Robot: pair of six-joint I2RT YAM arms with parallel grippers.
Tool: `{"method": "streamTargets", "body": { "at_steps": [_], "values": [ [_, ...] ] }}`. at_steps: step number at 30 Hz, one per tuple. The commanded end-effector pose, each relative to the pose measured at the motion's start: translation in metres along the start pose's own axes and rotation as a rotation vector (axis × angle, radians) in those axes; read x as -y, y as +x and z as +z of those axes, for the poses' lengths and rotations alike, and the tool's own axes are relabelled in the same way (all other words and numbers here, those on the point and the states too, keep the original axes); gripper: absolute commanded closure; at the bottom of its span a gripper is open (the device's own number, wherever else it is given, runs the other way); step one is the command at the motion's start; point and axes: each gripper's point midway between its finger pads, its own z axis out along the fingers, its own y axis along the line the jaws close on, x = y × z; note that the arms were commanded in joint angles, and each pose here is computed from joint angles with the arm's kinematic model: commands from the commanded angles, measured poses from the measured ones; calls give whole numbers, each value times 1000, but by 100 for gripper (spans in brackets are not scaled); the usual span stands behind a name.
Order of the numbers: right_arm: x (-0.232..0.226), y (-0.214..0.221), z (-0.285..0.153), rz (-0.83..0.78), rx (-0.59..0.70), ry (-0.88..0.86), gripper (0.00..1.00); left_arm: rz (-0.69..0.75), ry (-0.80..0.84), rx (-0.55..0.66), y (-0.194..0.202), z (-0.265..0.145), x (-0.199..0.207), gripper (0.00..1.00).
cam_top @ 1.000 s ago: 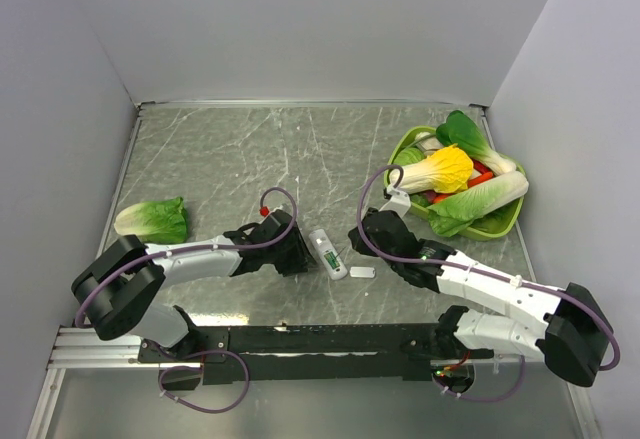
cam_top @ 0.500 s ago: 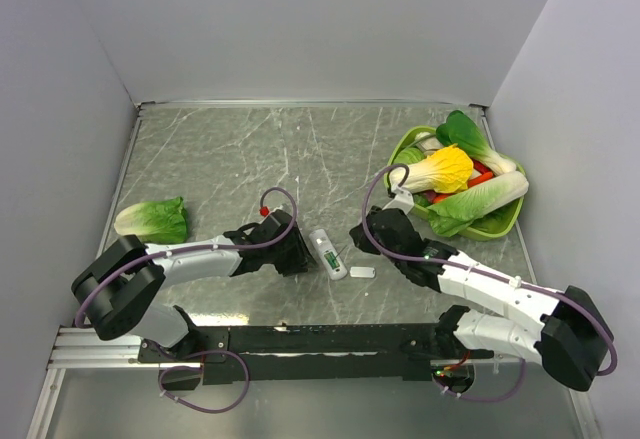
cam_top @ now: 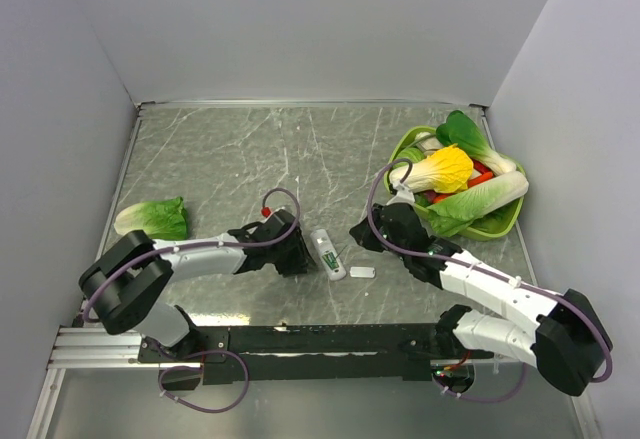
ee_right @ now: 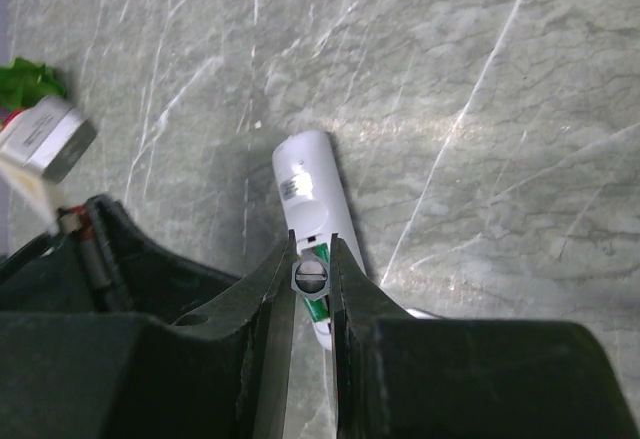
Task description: Unload the batteries from the remote control
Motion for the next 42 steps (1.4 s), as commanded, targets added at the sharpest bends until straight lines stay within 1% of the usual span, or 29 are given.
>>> {"method": "streamTargets", "body": {
  "at_steps": [1, 5, 9, 16, 24, 27, 34, 37, 42],
  "values": [
    [-16, -7, -14, -23, 3, -71, 100, 30, -26, 6, -9, 6, 4, 61],
    [-18, -12, -18, -27, 11, -67, 100, 22, -17, -6, -7, 13, 5, 61],
    [-15, -8, -15, -28, 1, -63, 100, 22, -25, -15, -5, 16, 2, 62],
    [-13, -6, -16, -24, 3, -60, 100, 21, -53, 9, -8, 13, -5, 61],
    [-15, -19, -27, -55, 45, -61, 100, 11, -51, 10, -6, 11, -10, 62],
    [-23, -26, -34, -105, 68, -101, 100, 15, -54, 24, -10, 7, -9, 61],
    [-44, -41, -42, -335, 116, -208, 100, 30, 6, 62, -31, -8, 15, 59],
    [-44, -44, -41, -385, 129, -205, 100, 48, 18, 73, -37, -10, 23, 59],
    [-53, -43, -41, -386, 132, -252, 100, 73, 59, 52, -36, -9, 34, 59]
  ]
}}
